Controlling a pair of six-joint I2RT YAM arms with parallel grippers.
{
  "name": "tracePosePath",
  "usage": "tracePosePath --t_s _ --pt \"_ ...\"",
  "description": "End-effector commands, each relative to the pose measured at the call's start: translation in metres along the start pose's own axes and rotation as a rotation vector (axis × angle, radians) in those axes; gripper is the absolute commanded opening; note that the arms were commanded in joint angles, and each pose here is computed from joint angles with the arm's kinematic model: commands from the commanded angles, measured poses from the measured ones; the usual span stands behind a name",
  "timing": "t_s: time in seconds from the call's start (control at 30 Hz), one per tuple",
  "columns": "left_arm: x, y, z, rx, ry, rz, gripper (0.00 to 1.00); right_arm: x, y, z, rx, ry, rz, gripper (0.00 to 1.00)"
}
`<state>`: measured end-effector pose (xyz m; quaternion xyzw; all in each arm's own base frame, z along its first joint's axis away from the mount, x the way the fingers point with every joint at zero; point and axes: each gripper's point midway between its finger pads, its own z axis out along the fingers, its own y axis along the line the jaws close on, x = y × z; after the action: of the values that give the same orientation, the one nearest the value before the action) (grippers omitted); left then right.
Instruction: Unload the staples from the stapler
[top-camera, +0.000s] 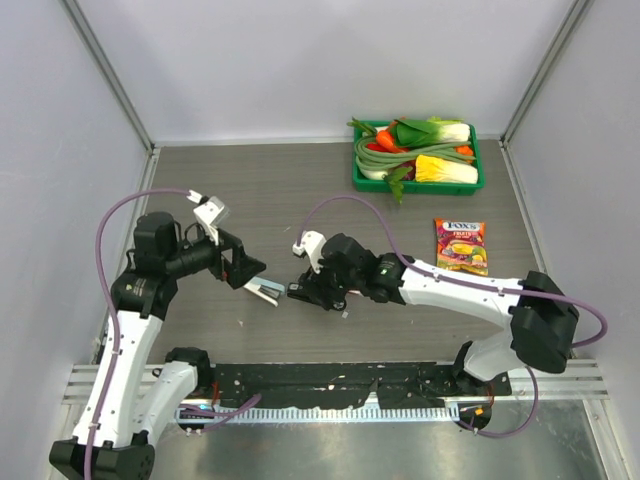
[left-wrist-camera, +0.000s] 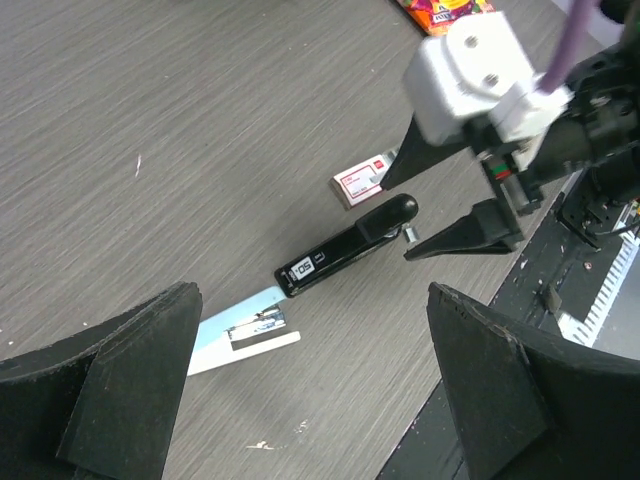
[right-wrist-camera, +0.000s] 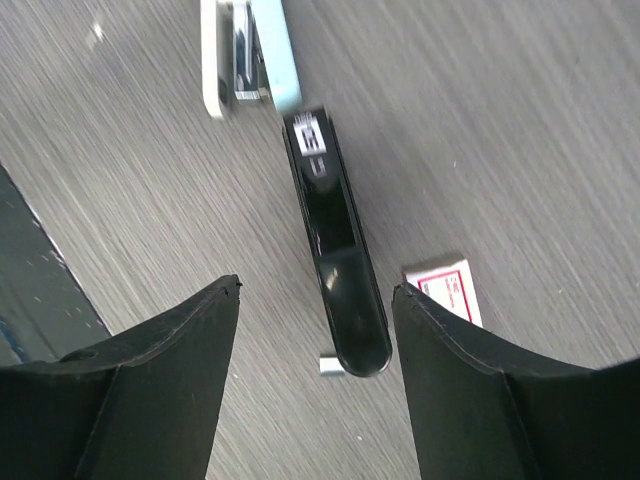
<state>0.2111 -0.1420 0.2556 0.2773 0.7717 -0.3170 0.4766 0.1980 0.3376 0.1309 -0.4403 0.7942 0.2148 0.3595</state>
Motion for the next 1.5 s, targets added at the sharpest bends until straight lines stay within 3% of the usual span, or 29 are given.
tracePosePath --t_s 0.0,0.13,0.3,0.6,0.73,0.77,0.83,0.93,1.13,1.33,1.47 --pt "0.001 -0.010 -0.003 0.046 -0.016 0.037 1.00 0.025 -0.006 0.004 0.004 0.123 -0.080 0.68" --pt "0.014 -0.021 -0.002 0.116 -0.022 0.058 1.00 0.039 -0.011 0.015 0.010 0.169 -0.081 0.68" --pt "0.045 -0.018 0.003 0.142 0.075 0.042 1.00 0.038 -0.016 0.025 0.020 0.167 -0.072 0.64" --pt "0.050 -0.021 0.003 0.181 0.084 0.101 1.00 0.034 -0.028 0.035 0.078 0.155 -0.089 0.58" --pt "0.063 -0.014 0.012 0.205 0.127 0.122 1.00 0.038 -0.030 0.042 0.081 0.170 -0.060 0.43" --pt "0.065 -0.012 0.013 0.204 0.137 0.127 1.00 0.037 -0.034 0.042 0.099 0.167 -0.051 0.33" --pt "0.069 -0.007 0.016 0.203 0.148 0.165 1.00 0.032 -0.038 0.039 0.117 0.139 -0.033 0.28" --pt "0.074 0.002 0.021 0.184 0.168 0.225 1.00 0.021 -0.038 0.032 0.102 0.084 -0.002 0.24" --pt "0.077 0.020 0.035 0.145 0.217 0.300 1.00 0.025 -0.039 0.028 0.104 0.103 0.017 0.21" --pt "0.092 0.034 0.052 0.084 0.319 0.393 1.00 -0.015 -0.060 0.005 0.194 -0.098 0.134 0.06" --pt "0.106 0.027 0.060 0.101 0.422 0.448 1.00 -0.038 -0.064 -0.019 0.197 -0.210 0.216 0.03"
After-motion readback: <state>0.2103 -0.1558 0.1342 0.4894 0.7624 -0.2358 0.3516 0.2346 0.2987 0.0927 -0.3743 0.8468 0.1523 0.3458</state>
